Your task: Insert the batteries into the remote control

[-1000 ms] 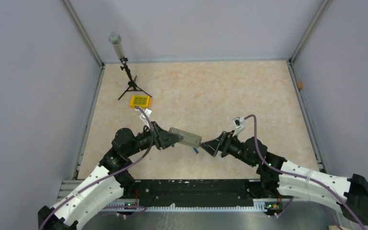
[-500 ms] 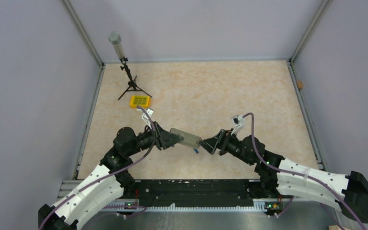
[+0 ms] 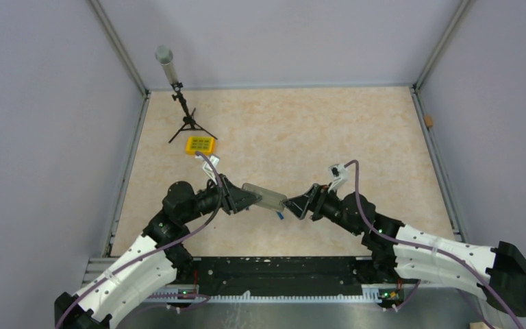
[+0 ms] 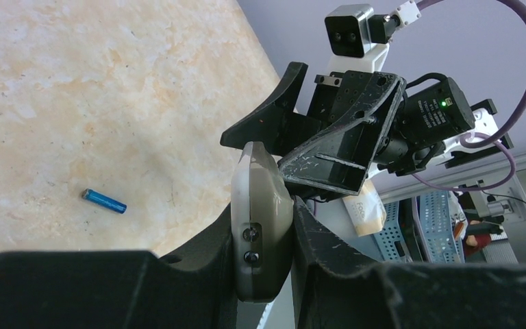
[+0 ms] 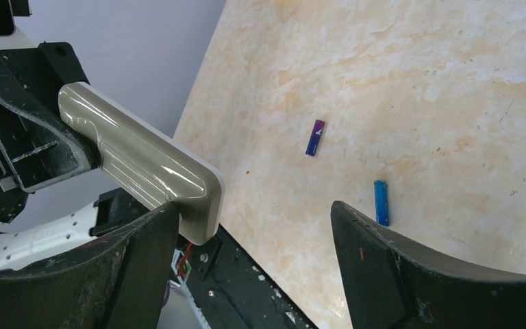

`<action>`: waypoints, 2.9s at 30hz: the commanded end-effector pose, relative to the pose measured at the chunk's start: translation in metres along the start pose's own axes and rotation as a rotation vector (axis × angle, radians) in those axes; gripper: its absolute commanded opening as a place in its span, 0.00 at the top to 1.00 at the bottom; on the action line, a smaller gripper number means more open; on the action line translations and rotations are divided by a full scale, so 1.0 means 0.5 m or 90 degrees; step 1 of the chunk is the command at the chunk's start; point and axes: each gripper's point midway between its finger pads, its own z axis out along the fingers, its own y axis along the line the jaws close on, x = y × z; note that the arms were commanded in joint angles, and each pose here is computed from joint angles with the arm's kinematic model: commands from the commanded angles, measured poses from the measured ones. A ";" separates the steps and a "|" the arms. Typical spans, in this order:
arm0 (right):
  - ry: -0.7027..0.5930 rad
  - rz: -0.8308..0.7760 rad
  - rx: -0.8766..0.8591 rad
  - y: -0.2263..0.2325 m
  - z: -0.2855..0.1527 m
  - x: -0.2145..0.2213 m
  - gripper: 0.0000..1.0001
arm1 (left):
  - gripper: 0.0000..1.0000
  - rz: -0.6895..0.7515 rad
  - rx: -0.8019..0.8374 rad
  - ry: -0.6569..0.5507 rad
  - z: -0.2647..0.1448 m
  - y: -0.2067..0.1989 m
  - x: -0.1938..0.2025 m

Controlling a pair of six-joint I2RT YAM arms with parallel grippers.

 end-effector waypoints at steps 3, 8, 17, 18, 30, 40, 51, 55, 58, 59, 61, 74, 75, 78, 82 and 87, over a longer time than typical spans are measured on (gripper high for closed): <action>-0.040 -0.012 0.014 0.009 0.007 -0.040 0.21 | 1.00 0.036 0.056 -0.028 -0.005 -0.062 -0.038; -0.039 -0.015 0.019 0.005 0.008 -0.038 0.21 | 1.00 0.037 0.054 -0.031 -0.006 -0.063 -0.041; -0.033 -0.021 0.029 0.000 0.014 -0.035 0.21 | 1.00 0.033 0.057 -0.032 -0.005 -0.066 -0.043; -0.032 -0.023 0.029 0.000 0.015 -0.034 0.21 | 1.00 0.033 0.057 -0.032 -0.005 -0.067 -0.043; -0.008 -0.044 0.075 -0.021 0.033 -0.017 0.21 | 1.00 0.035 0.056 -0.033 -0.003 -0.067 -0.046; 0.006 -0.063 0.134 -0.044 0.044 -0.004 0.21 | 1.00 0.041 0.052 -0.042 -0.003 -0.068 -0.053; 0.004 -0.022 0.084 -0.023 0.058 0.009 0.21 | 1.00 0.015 0.090 -0.043 -0.005 -0.092 -0.053; -0.001 0.002 0.037 -0.004 0.060 0.006 0.21 | 1.00 0.009 0.100 -0.040 -0.008 -0.099 -0.052; -0.002 0.012 0.010 0.008 0.060 0.004 0.21 | 1.00 0.006 0.103 -0.038 -0.009 -0.101 -0.051; -0.003 0.013 0.002 0.013 0.060 0.002 0.21 | 1.00 0.005 0.102 -0.037 -0.009 -0.100 -0.050; -0.004 0.016 -0.014 0.020 0.059 0.002 0.21 | 1.00 0.005 0.099 -0.037 -0.009 -0.098 -0.050; -0.031 0.036 -0.099 0.074 0.045 -0.024 0.21 | 1.00 0.025 0.044 -0.025 0.003 -0.061 -0.046; -0.033 0.035 -0.101 0.076 0.043 -0.026 0.21 | 1.00 0.025 0.036 -0.024 0.004 -0.056 -0.045; -0.039 0.034 -0.103 0.078 0.041 -0.031 0.21 | 1.00 0.026 0.021 -0.022 0.006 -0.043 -0.041; -0.042 0.033 -0.102 0.080 0.041 -0.034 0.21 | 1.00 0.029 0.007 -0.019 0.009 -0.032 -0.039; -0.047 0.031 -0.106 0.085 0.041 -0.040 0.21 | 1.00 0.036 -0.018 -0.016 0.010 -0.015 -0.038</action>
